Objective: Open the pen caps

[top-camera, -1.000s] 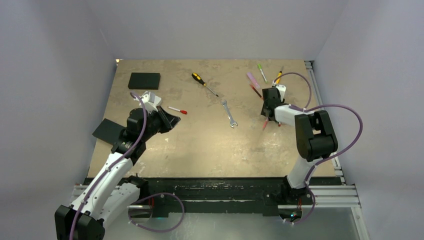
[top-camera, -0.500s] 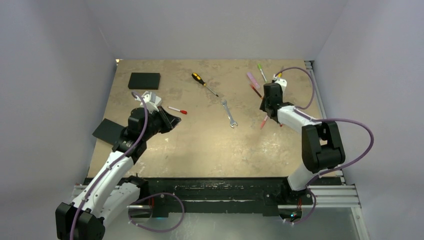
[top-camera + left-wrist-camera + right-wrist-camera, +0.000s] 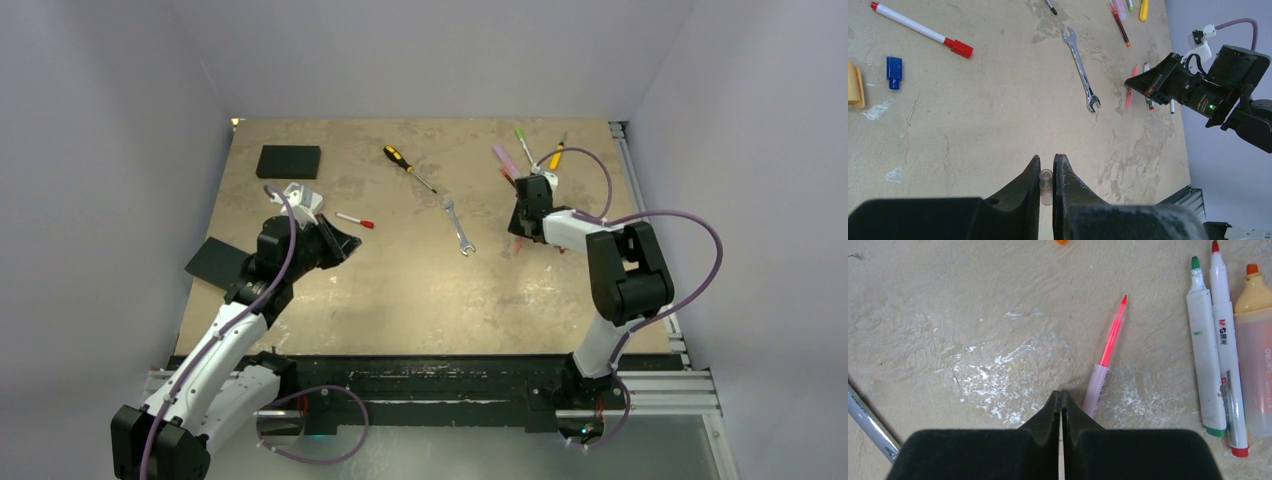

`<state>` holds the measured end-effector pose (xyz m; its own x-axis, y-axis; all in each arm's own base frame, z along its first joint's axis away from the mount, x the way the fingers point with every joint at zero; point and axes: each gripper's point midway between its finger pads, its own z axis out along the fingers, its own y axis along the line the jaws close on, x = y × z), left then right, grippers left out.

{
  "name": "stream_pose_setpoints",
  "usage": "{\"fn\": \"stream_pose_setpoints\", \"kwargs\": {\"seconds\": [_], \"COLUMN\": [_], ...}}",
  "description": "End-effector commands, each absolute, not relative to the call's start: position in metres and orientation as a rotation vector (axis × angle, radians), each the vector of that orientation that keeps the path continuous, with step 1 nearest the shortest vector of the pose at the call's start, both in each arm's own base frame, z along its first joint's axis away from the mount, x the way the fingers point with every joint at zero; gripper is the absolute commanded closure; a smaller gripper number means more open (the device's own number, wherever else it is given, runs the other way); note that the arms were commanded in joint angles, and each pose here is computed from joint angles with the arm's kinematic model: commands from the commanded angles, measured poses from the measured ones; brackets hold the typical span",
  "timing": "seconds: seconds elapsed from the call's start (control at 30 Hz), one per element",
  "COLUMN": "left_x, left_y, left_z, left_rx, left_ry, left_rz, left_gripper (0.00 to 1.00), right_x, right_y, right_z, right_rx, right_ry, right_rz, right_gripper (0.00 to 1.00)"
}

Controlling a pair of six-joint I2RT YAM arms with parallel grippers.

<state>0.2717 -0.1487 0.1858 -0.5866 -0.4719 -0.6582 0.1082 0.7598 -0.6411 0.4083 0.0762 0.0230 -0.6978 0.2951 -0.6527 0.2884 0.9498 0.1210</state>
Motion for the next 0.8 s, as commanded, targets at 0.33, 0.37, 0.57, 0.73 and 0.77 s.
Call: {"fn": "stream_pose_setpoints", "kwargs": {"seconds": [0.33,0.37,0.57,0.73,0.77], "left_x": [0.27,0.269,0.267,0.268,0.269], "left_y": [-0.146,-0.145,-0.144,-0.144,-0.144], "left_z": [0.18,0.179,0.17,0.167,0.167], "left_rx": [-0.263,-0.265,-0.284,-0.293,-0.296], "left_ry": [2.065,2.069,2.09,2.101,2.101], "left_rz": [-0.791,-0.788,-0.784,-0.781,-0.779], "left_gripper": [1.0,1.0,1.0,1.0,1.0], "right_x": [0.385,0.384,0.38,0.38,0.38], "right_y": [0.025,0.024,0.02,0.016,0.017], "right_z": [0.008,0.008,0.011,0.02,0.023], "right_rx": [0.578,0.58,0.578,0.572,0.569], "right_ry": [2.409,2.411,2.403,2.381,2.375], "right_rz": [-0.14,-0.142,-0.155,-0.166,-0.157], "right_gripper": [0.99,0.98,0.96,0.94,0.93]}}
